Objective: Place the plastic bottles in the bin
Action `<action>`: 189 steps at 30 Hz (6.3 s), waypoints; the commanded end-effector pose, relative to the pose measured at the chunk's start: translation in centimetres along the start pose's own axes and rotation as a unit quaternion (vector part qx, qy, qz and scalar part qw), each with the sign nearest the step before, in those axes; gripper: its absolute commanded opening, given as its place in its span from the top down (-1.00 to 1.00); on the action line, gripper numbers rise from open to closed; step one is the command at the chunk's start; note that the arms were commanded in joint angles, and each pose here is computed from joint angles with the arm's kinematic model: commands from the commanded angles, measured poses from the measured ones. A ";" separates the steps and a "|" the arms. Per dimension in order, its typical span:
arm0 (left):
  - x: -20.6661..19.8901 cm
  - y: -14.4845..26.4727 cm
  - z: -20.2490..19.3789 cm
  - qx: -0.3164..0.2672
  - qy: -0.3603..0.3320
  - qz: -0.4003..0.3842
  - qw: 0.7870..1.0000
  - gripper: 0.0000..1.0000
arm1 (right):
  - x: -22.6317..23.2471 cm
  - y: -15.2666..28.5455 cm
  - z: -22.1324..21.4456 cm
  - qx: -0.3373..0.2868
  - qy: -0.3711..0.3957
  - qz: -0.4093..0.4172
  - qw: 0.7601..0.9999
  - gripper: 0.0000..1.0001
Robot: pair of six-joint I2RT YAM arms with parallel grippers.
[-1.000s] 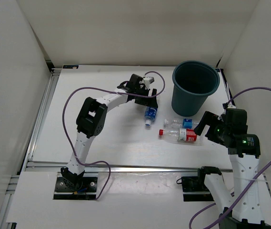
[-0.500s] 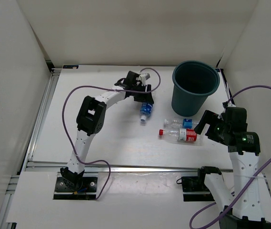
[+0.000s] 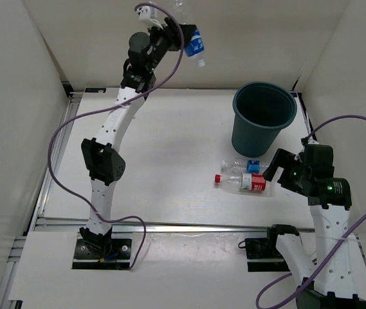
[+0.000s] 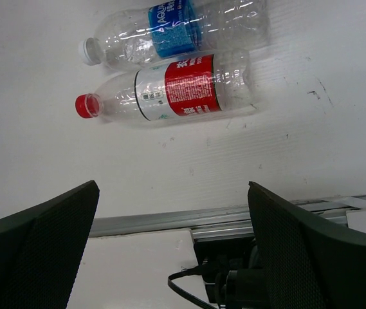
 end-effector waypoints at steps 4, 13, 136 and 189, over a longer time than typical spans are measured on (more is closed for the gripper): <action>-5.5 -3.0 -1.3 -0.097 0.095 -0.090 0.987 0.55 | 0.0 1.4 1.3 -0.036 0.018 -0.013 0.999 -1.00; -5.0 -3.1 -6.9 -0.018 0.105 -0.074 0.992 0.57 | 0.5 3.0 2.3 -0.056 -0.016 -0.018 0.998 -1.00; -9.5 45.8 2.8 0.107 -0.159 0.245 0.950 -1.00 | 27.2 -1.8 14.0 -0.194 0.369 0.002 0.909 0.64; -10.8 41.8 1.4 0.174 -0.100 0.269 0.942 -1.00 | 6.7 -16.3 29.6 -0.190 0.084 -0.024 0.978 -0.18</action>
Point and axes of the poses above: each gripper's point midway between its finger pads, its own y axis back along the fingers, its own x axis along the line the jaws close on, z = x × y, the point moved 9 cm from there along y, back along the fingers, and after that the axes turned 9 degrees about y, right-handed, at the moved point
